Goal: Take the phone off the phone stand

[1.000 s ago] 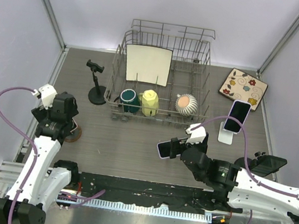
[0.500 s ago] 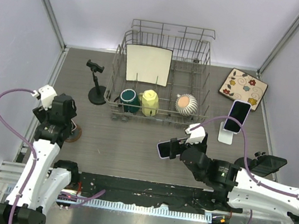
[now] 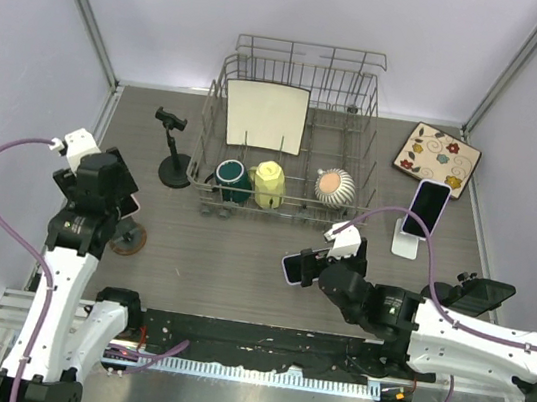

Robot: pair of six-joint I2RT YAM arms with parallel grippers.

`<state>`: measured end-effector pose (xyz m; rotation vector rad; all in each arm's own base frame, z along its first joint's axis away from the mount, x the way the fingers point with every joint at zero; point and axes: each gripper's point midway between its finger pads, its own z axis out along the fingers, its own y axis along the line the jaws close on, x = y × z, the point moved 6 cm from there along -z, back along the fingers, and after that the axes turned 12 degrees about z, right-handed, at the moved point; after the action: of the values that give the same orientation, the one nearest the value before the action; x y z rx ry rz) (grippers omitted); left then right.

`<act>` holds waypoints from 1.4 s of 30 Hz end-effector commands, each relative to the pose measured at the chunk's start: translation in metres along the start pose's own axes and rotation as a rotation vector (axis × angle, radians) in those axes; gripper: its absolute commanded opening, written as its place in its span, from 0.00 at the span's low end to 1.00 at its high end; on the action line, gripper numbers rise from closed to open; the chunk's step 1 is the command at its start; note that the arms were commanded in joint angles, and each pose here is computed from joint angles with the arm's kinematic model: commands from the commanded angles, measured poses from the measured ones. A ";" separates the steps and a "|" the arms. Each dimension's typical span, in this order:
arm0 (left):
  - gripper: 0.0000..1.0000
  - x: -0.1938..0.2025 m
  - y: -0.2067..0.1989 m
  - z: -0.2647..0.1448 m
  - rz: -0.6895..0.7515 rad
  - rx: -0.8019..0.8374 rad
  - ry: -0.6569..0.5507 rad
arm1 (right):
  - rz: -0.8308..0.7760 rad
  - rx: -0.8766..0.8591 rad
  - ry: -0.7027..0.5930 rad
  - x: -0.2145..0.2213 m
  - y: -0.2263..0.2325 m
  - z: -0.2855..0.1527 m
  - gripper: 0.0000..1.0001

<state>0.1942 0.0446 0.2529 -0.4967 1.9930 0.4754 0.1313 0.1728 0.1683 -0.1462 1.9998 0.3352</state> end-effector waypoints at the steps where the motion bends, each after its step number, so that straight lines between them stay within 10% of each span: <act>1: 0.29 -0.043 -0.009 -0.016 -0.033 0.121 -0.076 | 0.041 -0.026 -0.045 -0.017 0.011 0.000 0.95; 17: 0.23 0.037 -0.119 -0.068 0.162 0.591 0.335 | 0.083 0.023 -0.122 -0.032 0.002 -0.005 0.95; 42: 0.52 0.171 -0.178 -0.033 0.615 0.542 0.578 | 0.147 0.011 -0.098 -0.026 -0.007 -0.013 0.94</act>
<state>0.1959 -0.1492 0.1083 0.3086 2.6548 0.0895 0.1318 0.1608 0.1868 -0.0294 1.9373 0.3891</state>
